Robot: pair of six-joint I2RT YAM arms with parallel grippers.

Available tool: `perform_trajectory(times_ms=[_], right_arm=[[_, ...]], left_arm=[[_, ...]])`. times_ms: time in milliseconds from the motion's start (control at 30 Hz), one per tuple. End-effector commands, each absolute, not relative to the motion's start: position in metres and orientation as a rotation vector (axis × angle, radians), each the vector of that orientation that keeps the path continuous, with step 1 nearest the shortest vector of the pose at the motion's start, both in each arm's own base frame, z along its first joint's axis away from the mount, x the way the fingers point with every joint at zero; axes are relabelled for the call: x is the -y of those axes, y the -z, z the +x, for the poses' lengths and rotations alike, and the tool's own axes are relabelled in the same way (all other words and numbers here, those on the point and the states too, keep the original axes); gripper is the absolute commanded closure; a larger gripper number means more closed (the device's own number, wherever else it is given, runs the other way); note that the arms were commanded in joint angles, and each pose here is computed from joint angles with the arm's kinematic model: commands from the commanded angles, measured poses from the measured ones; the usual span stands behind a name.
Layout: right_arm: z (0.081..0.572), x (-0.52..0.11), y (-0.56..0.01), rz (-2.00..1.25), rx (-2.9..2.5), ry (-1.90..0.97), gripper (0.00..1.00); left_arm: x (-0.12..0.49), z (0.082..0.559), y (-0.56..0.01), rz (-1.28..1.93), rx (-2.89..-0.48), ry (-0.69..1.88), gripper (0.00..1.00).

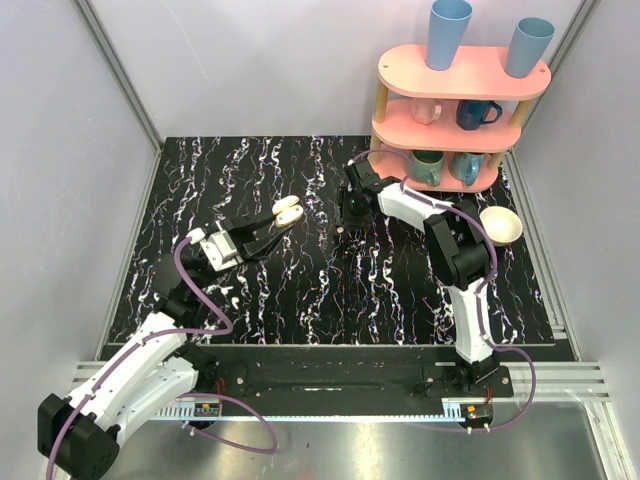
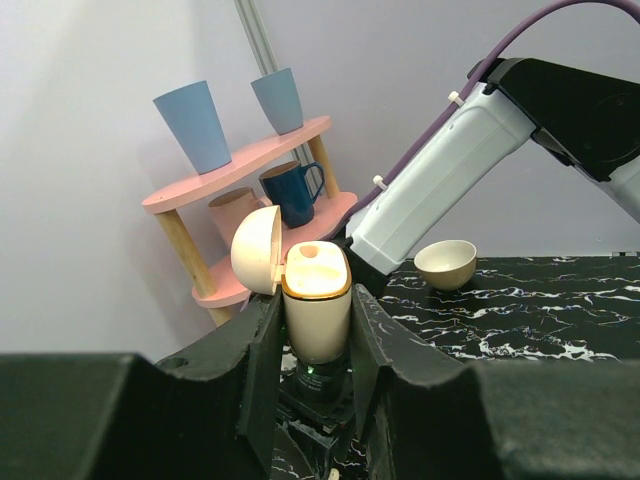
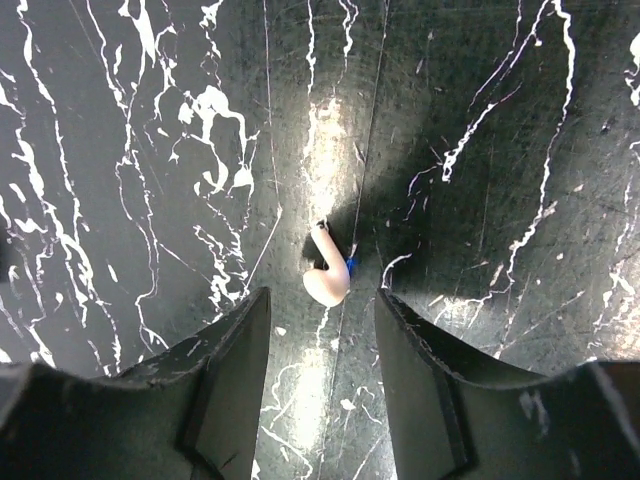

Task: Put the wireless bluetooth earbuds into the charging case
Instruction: Adjust the left earbud at the center of the board.

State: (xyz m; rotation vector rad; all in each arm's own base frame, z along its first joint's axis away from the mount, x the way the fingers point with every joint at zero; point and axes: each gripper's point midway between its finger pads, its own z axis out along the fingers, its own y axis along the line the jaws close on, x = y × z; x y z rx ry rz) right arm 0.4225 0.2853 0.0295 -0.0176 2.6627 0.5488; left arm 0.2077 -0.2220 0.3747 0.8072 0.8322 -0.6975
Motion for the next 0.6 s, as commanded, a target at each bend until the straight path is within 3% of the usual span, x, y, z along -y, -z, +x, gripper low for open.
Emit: perform_trajectory(times_ms=[0, 567], right_arm=[[0.43, -0.285, -0.035, -0.122, -2.627, -0.38, 0.47], [0.434, -0.241, -0.029, -0.261, -2.607, -0.063, 0.48]], left_arm=[[0.219, 0.204, -0.394, 0.793, -0.771, 0.679, 1.0], [0.218, 0.203, -0.394, 0.792, -0.772, 0.668, 1.0]])
